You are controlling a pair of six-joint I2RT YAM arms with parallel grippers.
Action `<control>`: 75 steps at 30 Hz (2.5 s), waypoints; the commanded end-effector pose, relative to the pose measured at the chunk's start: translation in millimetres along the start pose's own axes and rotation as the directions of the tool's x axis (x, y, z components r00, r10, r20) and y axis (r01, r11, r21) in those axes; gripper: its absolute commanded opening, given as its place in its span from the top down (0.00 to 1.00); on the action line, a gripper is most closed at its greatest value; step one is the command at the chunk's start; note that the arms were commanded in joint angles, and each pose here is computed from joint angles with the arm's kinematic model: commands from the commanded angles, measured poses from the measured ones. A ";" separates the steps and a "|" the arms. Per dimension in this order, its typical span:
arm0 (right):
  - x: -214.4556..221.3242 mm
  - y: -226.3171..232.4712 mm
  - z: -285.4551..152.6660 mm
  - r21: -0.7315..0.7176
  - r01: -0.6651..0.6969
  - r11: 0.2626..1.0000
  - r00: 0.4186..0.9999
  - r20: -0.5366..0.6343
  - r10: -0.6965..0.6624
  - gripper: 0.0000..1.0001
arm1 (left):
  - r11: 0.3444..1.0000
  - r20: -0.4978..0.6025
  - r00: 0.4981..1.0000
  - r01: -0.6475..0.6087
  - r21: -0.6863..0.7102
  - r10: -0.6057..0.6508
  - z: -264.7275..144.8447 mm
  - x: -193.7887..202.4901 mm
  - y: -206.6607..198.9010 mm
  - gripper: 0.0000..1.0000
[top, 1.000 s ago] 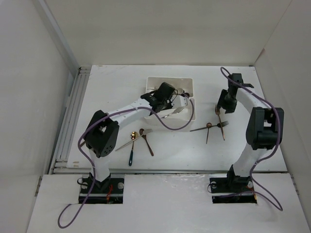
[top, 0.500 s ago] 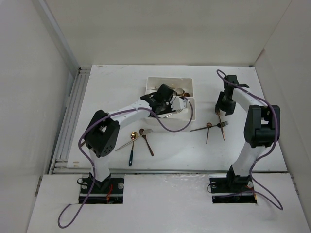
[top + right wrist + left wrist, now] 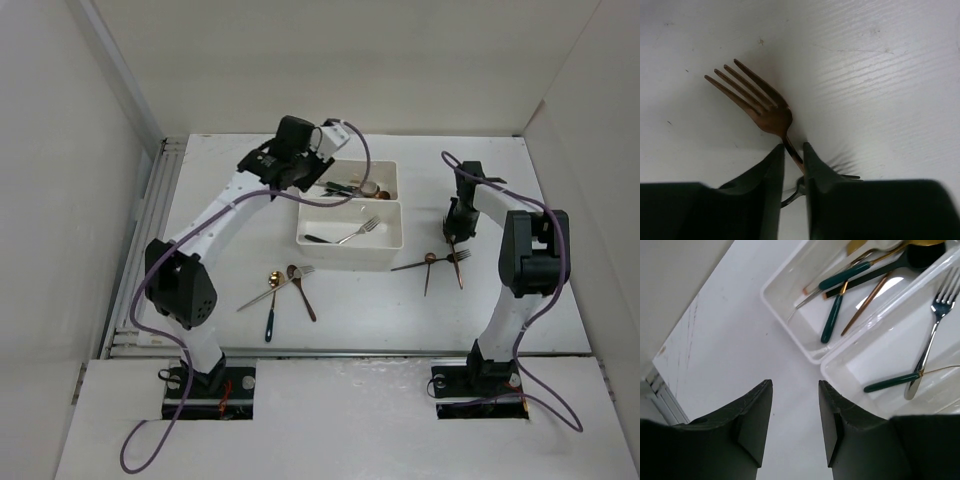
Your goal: Sort the eating utensils into containers
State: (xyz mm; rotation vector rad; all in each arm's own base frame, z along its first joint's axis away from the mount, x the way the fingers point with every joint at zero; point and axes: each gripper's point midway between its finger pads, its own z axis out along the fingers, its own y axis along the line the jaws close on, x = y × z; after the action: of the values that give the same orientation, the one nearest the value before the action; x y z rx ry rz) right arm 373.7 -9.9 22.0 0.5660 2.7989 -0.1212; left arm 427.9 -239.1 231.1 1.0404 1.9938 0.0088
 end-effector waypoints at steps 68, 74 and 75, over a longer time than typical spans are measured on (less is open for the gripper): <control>-12.3 262.7 -278.9 -0.787 -0.419 0.452 0.774 -0.050 0.631 0.17 | 0.983 -0.786 0.591 0.104 -0.149 -0.181 -146.7 401.9 28.8 0.28; -28.8 255.9 -334.6 -0.885 -0.169 0.433 0.833 0.107 0.543 0.17 | 0.969 -0.751 0.642 0.247 0.011 -0.155 -127.1 408.5 23.0 0.31; -33.9 247.4 -340.0 -0.880 -0.141 0.454 0.825 0.149 0.546 0.17 | 0.967 -0.740 0.653 0.256 0.019 -0.158 -123.3 406.0 23.4 0.32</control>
State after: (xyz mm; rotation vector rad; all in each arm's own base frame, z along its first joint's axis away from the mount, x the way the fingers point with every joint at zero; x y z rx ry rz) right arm 413.4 256.7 293.0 0.9531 1.9880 1.0327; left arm 234.6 112.2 36.5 0.8298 2.9429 0.4333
